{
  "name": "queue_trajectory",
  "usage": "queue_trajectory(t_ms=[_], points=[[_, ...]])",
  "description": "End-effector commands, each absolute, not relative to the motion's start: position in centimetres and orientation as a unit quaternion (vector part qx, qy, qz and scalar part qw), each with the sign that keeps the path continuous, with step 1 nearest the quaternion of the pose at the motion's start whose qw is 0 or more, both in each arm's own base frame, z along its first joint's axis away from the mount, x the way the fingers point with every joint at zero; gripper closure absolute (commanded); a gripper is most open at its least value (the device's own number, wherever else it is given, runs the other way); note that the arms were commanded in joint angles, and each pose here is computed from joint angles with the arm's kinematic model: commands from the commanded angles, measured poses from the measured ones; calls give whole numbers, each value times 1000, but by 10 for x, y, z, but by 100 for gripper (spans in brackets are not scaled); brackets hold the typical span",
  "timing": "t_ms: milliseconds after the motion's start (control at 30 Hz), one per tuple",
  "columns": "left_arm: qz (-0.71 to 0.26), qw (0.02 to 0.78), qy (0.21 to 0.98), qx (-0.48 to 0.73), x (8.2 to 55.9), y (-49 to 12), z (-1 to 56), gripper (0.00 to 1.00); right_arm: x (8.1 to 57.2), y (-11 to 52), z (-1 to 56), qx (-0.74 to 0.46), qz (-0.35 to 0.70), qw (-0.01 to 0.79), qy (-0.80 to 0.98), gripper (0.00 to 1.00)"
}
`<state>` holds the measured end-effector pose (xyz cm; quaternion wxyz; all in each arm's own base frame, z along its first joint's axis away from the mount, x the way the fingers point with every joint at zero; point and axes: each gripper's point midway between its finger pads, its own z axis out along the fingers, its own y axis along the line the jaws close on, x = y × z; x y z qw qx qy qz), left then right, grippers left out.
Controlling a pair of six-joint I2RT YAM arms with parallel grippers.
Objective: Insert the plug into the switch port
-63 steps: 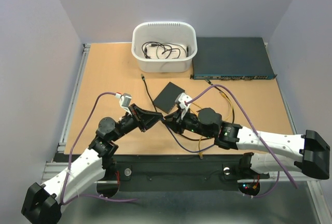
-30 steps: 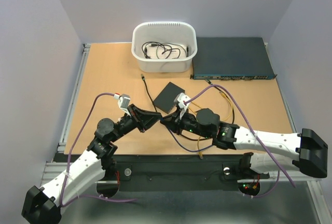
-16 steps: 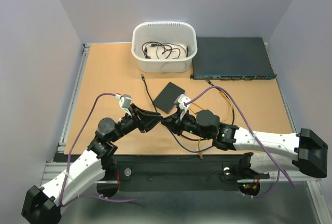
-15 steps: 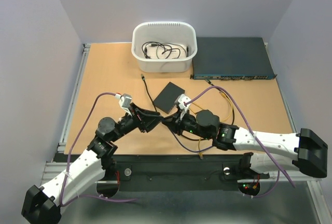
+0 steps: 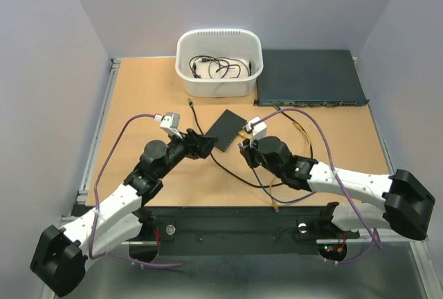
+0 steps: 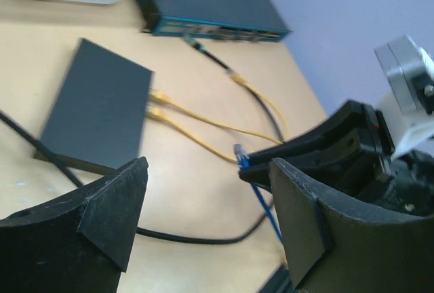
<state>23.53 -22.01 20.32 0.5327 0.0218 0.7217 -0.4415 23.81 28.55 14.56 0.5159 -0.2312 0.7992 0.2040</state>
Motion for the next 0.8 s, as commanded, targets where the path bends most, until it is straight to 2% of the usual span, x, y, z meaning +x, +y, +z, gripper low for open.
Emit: queue_trajectory(t_ms=[0, 200, 433, 767], points=[[-357, 589, 725, -12, 285, -209, 224, 17, 260, 260, 121, -211, 131, 493, 834, 100], [-302, 590, 749, -7, 343, -214, 196, 17, 278, 266, 92, -226, 94, 460, 853, 100], [-331, 561, 759, -14, 404, -216, 160, 20, 302, 275, 66, -242, 74, 431, 866, 100], [-359, 544, 757, 47, 430, -239, 132, 22, 333, 283, 51, -252, 69, 417, 871, 100]])
